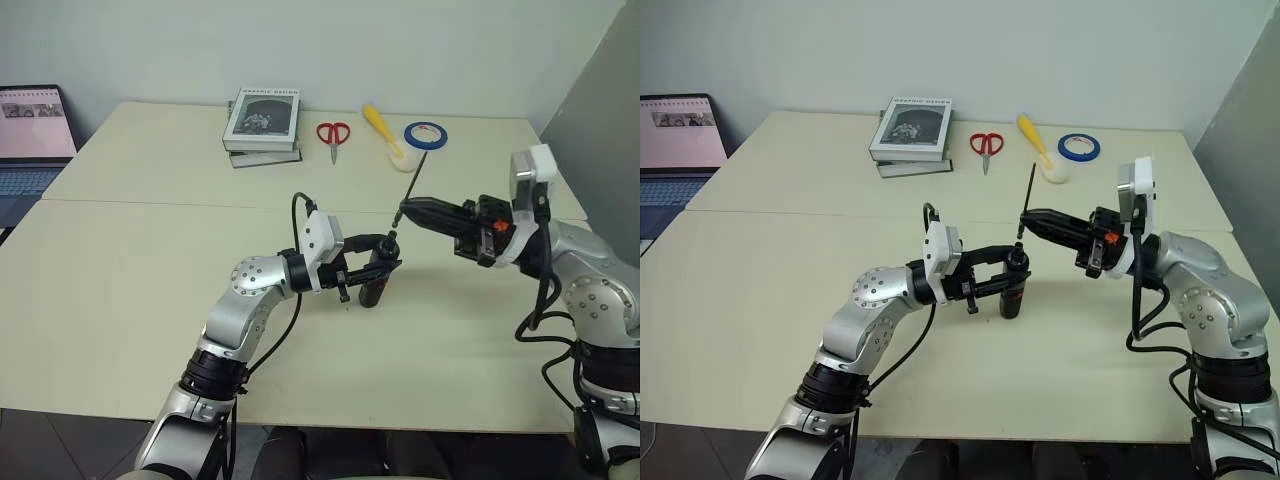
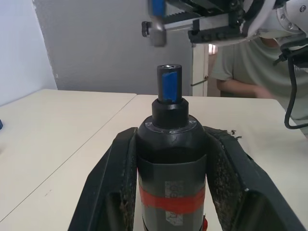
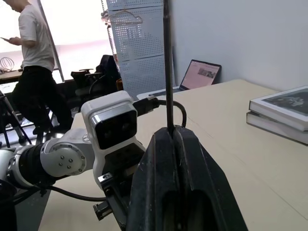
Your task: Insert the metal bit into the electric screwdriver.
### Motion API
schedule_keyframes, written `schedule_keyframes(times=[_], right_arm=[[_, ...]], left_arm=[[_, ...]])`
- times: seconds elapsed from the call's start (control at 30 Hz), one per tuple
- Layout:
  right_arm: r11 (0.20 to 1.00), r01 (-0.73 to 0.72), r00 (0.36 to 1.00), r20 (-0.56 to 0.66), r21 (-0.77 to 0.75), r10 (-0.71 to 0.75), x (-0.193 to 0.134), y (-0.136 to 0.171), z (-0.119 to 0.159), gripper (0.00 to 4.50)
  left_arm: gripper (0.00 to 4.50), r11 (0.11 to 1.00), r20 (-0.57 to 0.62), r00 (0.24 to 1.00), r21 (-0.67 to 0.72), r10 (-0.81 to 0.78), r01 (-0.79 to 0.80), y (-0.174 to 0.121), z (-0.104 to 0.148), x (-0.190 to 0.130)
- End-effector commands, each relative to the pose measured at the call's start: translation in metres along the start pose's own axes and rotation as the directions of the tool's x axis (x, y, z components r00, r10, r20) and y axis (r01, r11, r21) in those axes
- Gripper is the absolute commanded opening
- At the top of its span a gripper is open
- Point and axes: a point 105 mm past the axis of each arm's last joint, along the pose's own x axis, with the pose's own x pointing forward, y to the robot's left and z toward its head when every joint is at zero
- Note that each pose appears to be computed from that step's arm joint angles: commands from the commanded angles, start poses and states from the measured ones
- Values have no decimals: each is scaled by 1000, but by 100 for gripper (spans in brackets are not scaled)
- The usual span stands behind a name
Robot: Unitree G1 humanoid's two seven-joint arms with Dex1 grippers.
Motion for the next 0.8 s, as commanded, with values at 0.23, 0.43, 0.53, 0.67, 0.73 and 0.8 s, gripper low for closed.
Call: schedule_keyframes(times=[0.23, 0.43, 0.53, 0.67, 0.73, 0.8], right_arm=[[999, -25, 1000, 0, -33, 25, -1, 6, 5, 0], [999, -35, 999, -20, -34, 34, 0, 8, 1, 0], [999, -37, 999, -25, -37, 36, 1, 8, 0, 0], [999, -37, 999, -29, -39, 36, 1, 8, 0, 0], [999, -37, 999, -28, -38, 36, 1, 8, 0, 0], [998, -42, 999, -32, -37, 41, 1, 9, 0, 0]], left_arm=[[164, 1000, -32, 999, 14, 8, -8, 1, -4, -2], [164, 1000, -32, 999, 14, 7, -7, 1, -4, -2], [164, 1000, -32, 999, 14, 8, -7, 1, -4, -2], [164, 1000, -33, 999, 14, 7, -6, 1, -4, -2], [164, 1000, -33, 999, 14, 6, -6, 1, -4, -2], [164, 1000, -33, 999, 13, 6, -6, 1, -4, -2]])
